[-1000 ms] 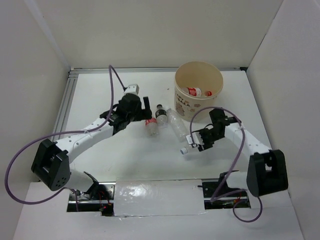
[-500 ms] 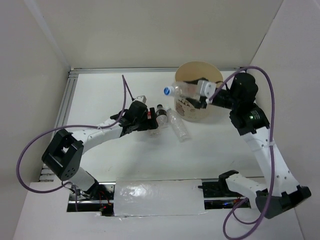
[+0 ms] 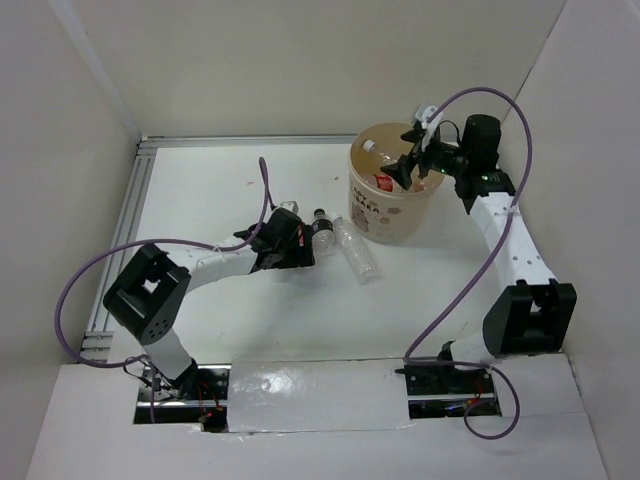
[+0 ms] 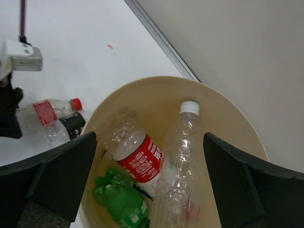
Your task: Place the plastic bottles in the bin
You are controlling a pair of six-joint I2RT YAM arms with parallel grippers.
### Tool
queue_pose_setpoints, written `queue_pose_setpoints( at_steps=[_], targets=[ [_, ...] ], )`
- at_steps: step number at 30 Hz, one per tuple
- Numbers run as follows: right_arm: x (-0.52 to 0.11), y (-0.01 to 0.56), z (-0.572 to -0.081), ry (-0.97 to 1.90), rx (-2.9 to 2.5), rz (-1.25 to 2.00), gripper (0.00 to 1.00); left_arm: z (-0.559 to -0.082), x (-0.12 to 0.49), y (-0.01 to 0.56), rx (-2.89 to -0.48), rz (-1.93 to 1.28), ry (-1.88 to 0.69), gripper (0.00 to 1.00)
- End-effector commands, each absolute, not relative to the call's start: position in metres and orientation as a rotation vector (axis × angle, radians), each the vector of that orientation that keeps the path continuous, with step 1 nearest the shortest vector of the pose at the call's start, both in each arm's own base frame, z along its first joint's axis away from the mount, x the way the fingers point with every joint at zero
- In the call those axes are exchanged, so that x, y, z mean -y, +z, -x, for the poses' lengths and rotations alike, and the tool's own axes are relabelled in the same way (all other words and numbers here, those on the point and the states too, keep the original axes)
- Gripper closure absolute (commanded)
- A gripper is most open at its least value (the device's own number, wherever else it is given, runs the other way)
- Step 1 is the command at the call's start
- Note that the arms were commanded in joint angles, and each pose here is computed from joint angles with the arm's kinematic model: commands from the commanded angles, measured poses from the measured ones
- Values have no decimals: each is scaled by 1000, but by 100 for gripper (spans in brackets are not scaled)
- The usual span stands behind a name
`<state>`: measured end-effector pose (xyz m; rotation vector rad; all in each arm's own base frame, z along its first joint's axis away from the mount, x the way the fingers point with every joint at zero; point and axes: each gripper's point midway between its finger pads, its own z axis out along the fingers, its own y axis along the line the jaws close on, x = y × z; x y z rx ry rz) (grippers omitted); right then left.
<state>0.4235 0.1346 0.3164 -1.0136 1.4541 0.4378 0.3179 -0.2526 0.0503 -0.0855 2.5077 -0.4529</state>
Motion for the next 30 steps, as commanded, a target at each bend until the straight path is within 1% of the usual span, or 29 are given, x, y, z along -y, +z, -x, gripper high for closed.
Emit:
queue_pose_setpoints(
  at_steps=[1, 3, 4, 6, 7, 8, 10, 11, 12, 13, 14, 15, 16, 17, 20, 21, 23, 24, 26, 27, 28, 29, 30],
  targets=[
    [-143, 396, -377, 483, -1262, 1047, 0, -324, 260, 53, -2463, 50, -464, 16],
    [-145, 399, -356, 529, -1249, 1072, 0, -323, 260, 51, -2461, 35, -460, 23],
    [-146, 399, -335, 594, -1257, 1093, 0, -325, 261, 52, -2450, 24, -463, 37],
    [-151, 388, -314, 652, -1258, 1156, 0, -324, 260, 47, -2461, -9, -455, 49],
    [-150, 384, -304, 680, -1266, 1171, 3, -323, 260, 43, -2472, -10, -447, 54],
    [-153, 370, -283, 736, -1273, 1218, 10, -325, 261, 46, -2463, -26, -447, 65],
    [-154, 349, -266, 775, -1307, 1245, 21, -327, 262, 47, -2450, -55, -444, 75],
    [-152, 338, -255, 788, -1355, 1242, 31, -328, 262, 51, -2441, -55, -450, 86],
    [-150, 318, -251, 777, -1377, 1263, 49, -330, 263, 58, -2425, -70, -454, 92],
    [-148, 307, -247, 759, -1395, 1279, 57, -335, 266, 83, -2377, -83, -478, 98],
    [-143, 299, -242, 705, -1425, 1287, 63, -329, 268, 95, -2365, -110, -456, 100],
    [-140, 283, -239, 697, -1460, 1290, 66, -329, 270, 114, -2324, -145, -449, 100],
    [-138, 274, -235, 683, -1479, 1299, 63, -330, 276, 144, -2260, -162, -466, 100],
    [-134, 260, -228, 662, -1518, 1297, 56, -323, 276, 180, -2182, -193, -476, 100],
    [-127, 235, -222, 632, -1588, 1293, 18, -320, 280, 260, -2009, -199, -567, 100],
    [-126, 218, -216, 654, -1638, 1275, 11, -322, 282, 279, -1956, -220, -587, 100],
    [-121, 201, -219, 646, -1697, 1248, 11, -329, 288, 325, -1845, -212, -629, 100],
    [-121, 187, -215, 674, -1747, 1221, 14, -336, 298, 328, -1825, -239, -637, 100],
    [-120, 177, -218, 673, -1788, 1186, 20, -351, 314, 376, -1690, -221, -700, 100],
    [-116, 168, -224, 645, -1825, 1153, 24, -364, 333, 366, -1702, -257, -707, 100],
    [-116, 163, -227, 624, -1838, 1151, 26, -373, 343, 373, -1682, -259, -723, 100],
    [-117, 158, -228, 610, -1851, 1153, 26, -381, 354, 411, -1602, -247, -763, 100],
    [-113, 154, -240, 553, -1892, 1106, 26, -390, 365, 415, -1593, -253, -775, 100]
  ],
)
